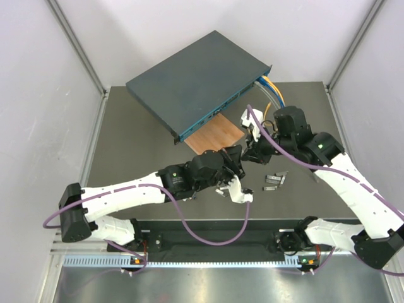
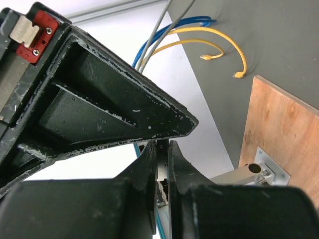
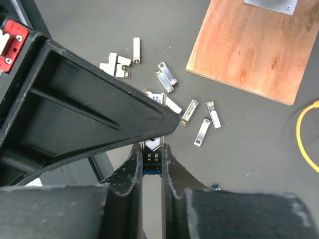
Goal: Insert the plug into the switch port
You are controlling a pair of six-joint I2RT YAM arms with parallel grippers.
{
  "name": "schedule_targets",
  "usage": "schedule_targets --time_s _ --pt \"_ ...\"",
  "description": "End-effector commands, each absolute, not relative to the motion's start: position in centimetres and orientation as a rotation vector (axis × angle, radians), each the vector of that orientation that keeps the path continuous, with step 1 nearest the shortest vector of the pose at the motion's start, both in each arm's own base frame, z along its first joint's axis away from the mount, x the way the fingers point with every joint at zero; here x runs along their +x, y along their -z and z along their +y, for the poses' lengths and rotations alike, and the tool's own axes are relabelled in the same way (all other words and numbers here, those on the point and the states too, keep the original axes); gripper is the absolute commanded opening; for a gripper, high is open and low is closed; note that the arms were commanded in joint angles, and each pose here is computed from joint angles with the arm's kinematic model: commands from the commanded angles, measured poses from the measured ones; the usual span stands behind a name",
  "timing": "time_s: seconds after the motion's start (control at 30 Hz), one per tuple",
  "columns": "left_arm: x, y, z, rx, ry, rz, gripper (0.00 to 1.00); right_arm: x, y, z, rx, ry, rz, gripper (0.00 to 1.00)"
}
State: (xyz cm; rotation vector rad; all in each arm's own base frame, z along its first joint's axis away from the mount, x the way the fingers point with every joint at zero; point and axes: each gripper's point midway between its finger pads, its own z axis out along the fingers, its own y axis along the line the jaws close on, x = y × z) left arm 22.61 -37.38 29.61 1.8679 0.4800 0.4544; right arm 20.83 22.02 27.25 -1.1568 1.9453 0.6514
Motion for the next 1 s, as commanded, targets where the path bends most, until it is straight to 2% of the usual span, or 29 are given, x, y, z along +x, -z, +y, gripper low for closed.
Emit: schedule_targets --time_s 0.0,0.03,0.17,0.23,0.27,0.37,0.4,0.63,0.73,0.77,0.83,0.87,0.97 --pt "22.4 -33.2 -37.8 1.75 -0.443 0.471 0.02 22.2 -27.7 21.7 -1.135 -0.566 1.915 0.0" --pt "22.5 -33.4 -37.7 1.735 -0.441 0.477 0.11 22.3 -28.1 21.7 -1.129 -0.565 1.905 0.0" --pt "22.4 -33.6 -36.8 1.714 -0.415 0.536 0.35 22.6 -28.8 21.3 -1.092 -0.557 1.887 0.0" --pt "21.9 -33.4 -35.8 1.737 -0.406 0.541 0.44 22.6 -29.8 21.0 -1.063 -0.563 1.859 0.0" --pt "21.9 -33.3 -35.5 1.732 -0.395 0.56 0.52 22.8 -30.2 20.9 -1.043 -0.564 1.841 0.0" --pt "21.6 -33.9 -34.5 1.705 -0.358 0.623 0.58 22.9 -31.3 20.7 -0.997 -0.575 1.805 0.0" --pt "21.7 -34.5 -34.3 1.68 -0.347 0.642 0.64 22.9 -31.5 20.5 -0.982 -0.577 1.802 0.0" --pt "23.0 -39.5 -32.0 1.382 -0.163 0.928 0.69 23.9 -32.1 19.5 -0.93 -0.53 1.81 0.0" --pt "25.0 -43.0 -29.8 1.117 0.028 1.101 0.72 24.7 -31.9 19.1 -0.938 -0.48 1.849 0.0" --pt "25.3 -43.6 -29.6 0.998 0.183 1.192 0.72 25.0 -31.7 18.9 -0.95 -0.457 1.863 0.0" --pt "27.7 -46.2 -26.5 0.813 0.275 1.278 0.72 25.6 -31.5 18.9 -0.964 -0.432 1.908 0.0" --pt "27.7 -46.8 -26.4 0.703 0.432 1.33 0.72 25.8 -31.5 18.8 -0.985 -0.416 1.915 0.0" --pt "29.4 -49.5 -22.1 0.403 0.668 1.392 0.74 26.5 -31.4 18.9 -1.008 -0.394 1.968 0.0"
